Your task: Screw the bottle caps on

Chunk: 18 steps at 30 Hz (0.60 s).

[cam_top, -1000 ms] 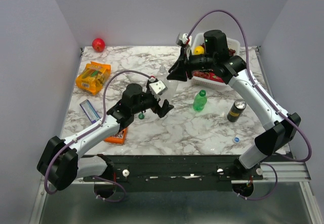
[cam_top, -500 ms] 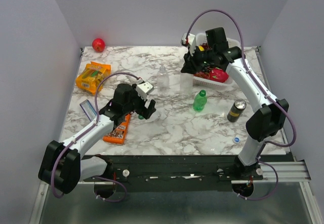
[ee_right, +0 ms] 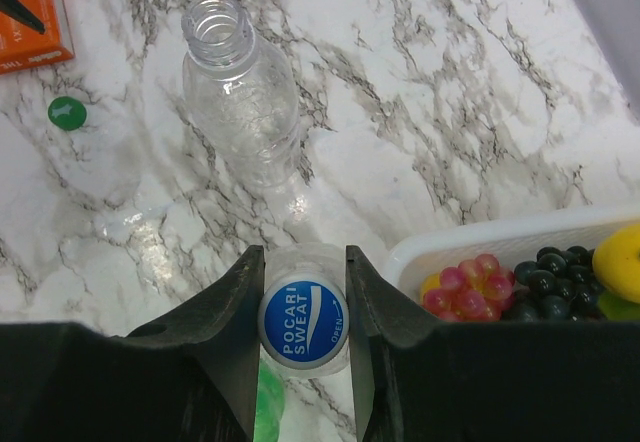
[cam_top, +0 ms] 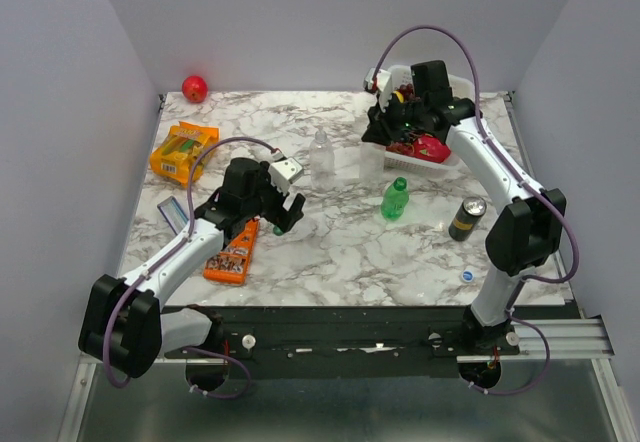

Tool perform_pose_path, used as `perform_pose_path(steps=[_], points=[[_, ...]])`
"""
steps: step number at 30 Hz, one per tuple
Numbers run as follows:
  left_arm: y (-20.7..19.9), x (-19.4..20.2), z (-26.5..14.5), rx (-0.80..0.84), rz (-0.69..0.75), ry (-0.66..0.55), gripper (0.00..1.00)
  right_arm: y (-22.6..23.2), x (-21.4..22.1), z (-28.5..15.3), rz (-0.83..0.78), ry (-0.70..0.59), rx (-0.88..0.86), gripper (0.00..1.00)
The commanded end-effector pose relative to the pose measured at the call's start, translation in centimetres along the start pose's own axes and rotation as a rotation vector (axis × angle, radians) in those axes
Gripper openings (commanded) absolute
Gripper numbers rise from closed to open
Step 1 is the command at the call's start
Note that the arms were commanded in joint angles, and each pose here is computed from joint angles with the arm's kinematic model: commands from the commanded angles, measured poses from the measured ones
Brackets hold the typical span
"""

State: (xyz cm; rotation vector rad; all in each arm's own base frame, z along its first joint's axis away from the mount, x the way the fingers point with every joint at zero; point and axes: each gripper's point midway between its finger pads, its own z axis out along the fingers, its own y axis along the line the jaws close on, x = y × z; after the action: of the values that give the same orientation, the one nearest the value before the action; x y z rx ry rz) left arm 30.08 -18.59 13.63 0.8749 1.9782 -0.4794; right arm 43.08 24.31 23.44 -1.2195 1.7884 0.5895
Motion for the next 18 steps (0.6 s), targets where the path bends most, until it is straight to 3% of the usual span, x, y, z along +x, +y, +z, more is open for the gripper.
perform_pose_path(steps=[1, 6, 14, 18], points=[[0.4, -0.5, 0.1, 0.012, 0.007, 0.008, 0.99, -0.5, 1.0, 1.4, -0.002, -0.008, 0.004, 0.18], [0.9, -0.9, 0.5, 0.006, 0.006, 0.006, 0.99, -0.4, 1.8, 1.7, 0.009, -0.007, 0.001, 0.24], [1.1, -1.4, 0.8, 0.027, 0.028, -0.001, 0.99, -0.4, 2.2, 2.0, 0.001, -0.002, -0.004, 0.45], [1.1, -1.4, 1.0, 0.031, 0.026, -0.003, 0.99, -0.7, 2.3, 2.0, 0.003, 0.004, 0.008, 0.5]])
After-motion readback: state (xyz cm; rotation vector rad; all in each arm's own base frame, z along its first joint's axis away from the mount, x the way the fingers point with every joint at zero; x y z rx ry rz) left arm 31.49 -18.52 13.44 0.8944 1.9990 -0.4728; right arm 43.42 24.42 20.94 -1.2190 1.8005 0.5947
